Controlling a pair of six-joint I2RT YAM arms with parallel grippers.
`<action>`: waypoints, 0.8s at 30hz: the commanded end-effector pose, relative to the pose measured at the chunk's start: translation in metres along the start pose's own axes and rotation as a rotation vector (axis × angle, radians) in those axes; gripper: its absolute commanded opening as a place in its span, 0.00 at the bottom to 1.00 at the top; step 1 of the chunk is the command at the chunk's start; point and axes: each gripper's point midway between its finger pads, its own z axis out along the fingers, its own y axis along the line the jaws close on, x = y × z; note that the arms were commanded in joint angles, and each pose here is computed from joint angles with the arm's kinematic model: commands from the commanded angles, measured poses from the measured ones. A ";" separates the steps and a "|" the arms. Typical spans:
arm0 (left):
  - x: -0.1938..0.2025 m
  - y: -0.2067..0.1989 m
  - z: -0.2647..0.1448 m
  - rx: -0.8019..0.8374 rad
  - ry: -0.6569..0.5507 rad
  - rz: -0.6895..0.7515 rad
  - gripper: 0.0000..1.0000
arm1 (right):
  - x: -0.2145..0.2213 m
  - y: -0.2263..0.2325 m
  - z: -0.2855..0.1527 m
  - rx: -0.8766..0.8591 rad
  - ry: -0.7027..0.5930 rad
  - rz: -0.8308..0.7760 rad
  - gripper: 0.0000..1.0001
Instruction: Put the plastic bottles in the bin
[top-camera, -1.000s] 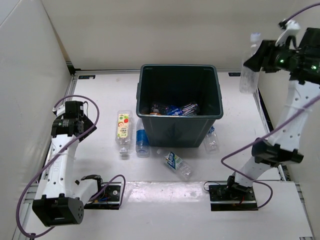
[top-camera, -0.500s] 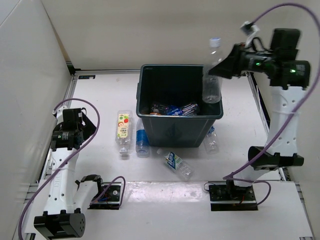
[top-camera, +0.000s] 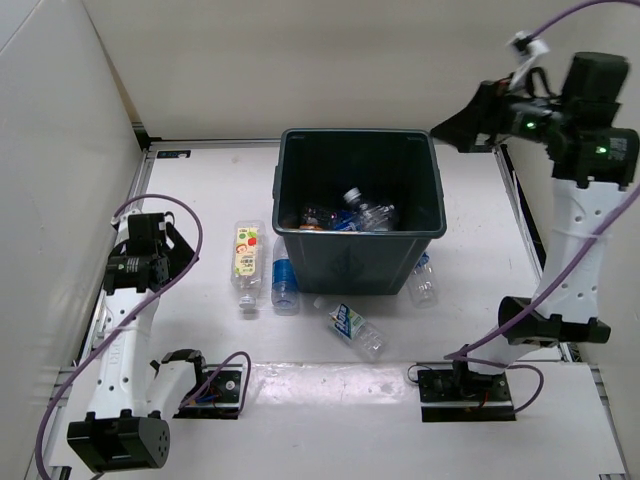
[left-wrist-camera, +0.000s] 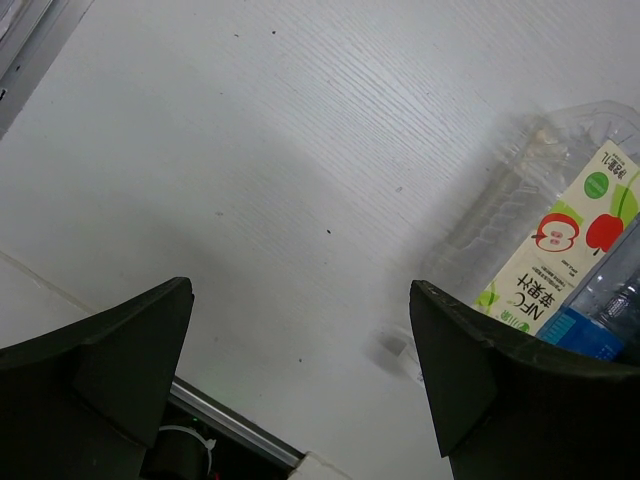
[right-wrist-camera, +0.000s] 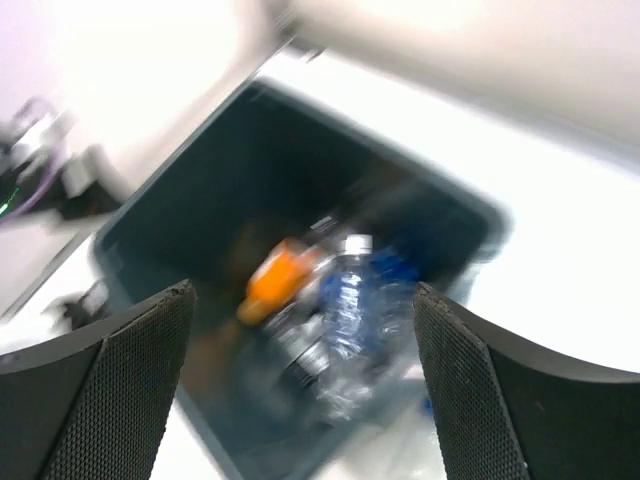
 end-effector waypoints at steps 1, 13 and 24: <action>-0.003 0.000 -0.004 0.018 -0.025 -0.004 1.00 | -0.051 -0.015 -0.030 0.138 -0.199 -0.099 0.90; 0.007 0.006 -0.002 0.011 -0.019 0.001 1.00 | 0.182 -0.160 -0.026 0.155 0.392 0.326 0.90; 0.015 0.005 0.009 0.004 0.020 0.032 1.00 | 0.291 -0.179 -0.017 0.126 0.585 0.559 0.90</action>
